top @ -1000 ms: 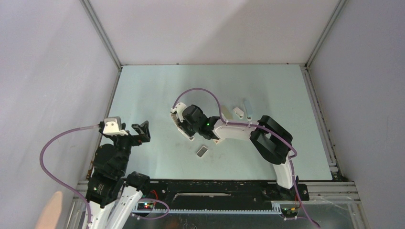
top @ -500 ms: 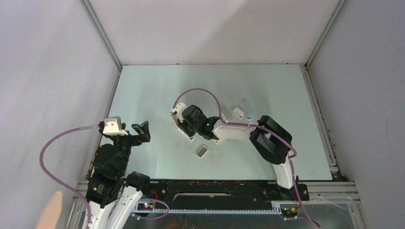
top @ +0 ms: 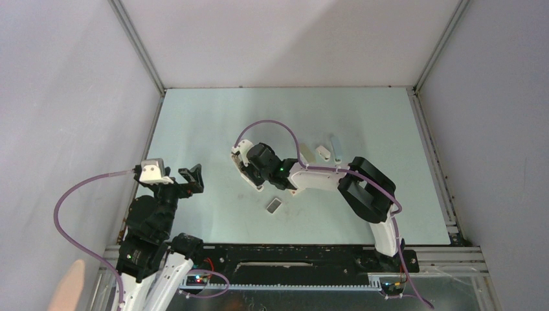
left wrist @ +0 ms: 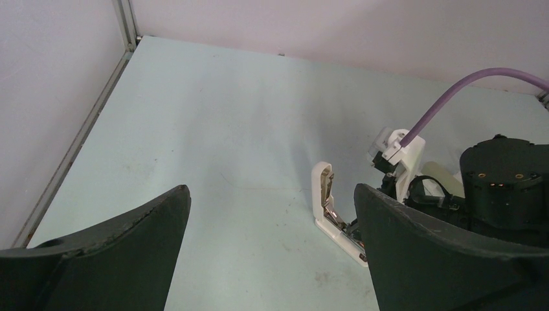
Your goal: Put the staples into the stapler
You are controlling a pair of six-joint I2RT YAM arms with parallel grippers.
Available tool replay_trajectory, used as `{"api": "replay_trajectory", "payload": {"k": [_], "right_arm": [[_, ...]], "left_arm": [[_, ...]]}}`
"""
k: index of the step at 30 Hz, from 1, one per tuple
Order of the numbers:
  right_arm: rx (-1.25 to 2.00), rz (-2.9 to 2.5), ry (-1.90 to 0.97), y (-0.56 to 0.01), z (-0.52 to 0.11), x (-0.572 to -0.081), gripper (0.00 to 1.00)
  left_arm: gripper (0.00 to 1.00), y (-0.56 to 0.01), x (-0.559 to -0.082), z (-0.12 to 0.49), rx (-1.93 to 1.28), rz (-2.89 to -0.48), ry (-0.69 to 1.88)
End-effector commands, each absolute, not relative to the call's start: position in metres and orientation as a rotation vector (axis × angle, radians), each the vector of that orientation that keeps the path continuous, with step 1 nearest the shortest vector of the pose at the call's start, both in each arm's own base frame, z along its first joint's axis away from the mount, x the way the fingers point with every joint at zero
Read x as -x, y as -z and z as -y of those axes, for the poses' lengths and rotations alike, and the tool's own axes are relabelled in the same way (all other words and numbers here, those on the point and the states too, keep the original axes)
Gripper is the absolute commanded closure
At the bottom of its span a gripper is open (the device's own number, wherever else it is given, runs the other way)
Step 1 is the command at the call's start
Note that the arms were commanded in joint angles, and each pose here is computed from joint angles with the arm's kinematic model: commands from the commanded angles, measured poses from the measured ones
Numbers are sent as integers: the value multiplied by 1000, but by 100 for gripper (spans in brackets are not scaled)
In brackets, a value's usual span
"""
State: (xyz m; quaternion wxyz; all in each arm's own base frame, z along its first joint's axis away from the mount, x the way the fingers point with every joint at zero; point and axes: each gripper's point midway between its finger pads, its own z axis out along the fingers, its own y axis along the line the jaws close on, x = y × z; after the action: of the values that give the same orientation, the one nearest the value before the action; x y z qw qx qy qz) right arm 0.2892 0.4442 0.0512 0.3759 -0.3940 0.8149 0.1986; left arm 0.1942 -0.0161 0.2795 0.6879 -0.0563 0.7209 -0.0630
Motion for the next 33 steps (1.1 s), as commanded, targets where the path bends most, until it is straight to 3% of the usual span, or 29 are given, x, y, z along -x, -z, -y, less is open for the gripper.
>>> {"api": "replay_trajectory", "payload": {"k": [1,33], "right_arm": [[987,-2067,-520,-54,-455,-293,87],[1054,-2117,-458,-45,-431,-282,83]], "left_arm": [[0,-283,-197,18,127,-1596,157],[0,-282,-198,21,117,-1601,163]]}}
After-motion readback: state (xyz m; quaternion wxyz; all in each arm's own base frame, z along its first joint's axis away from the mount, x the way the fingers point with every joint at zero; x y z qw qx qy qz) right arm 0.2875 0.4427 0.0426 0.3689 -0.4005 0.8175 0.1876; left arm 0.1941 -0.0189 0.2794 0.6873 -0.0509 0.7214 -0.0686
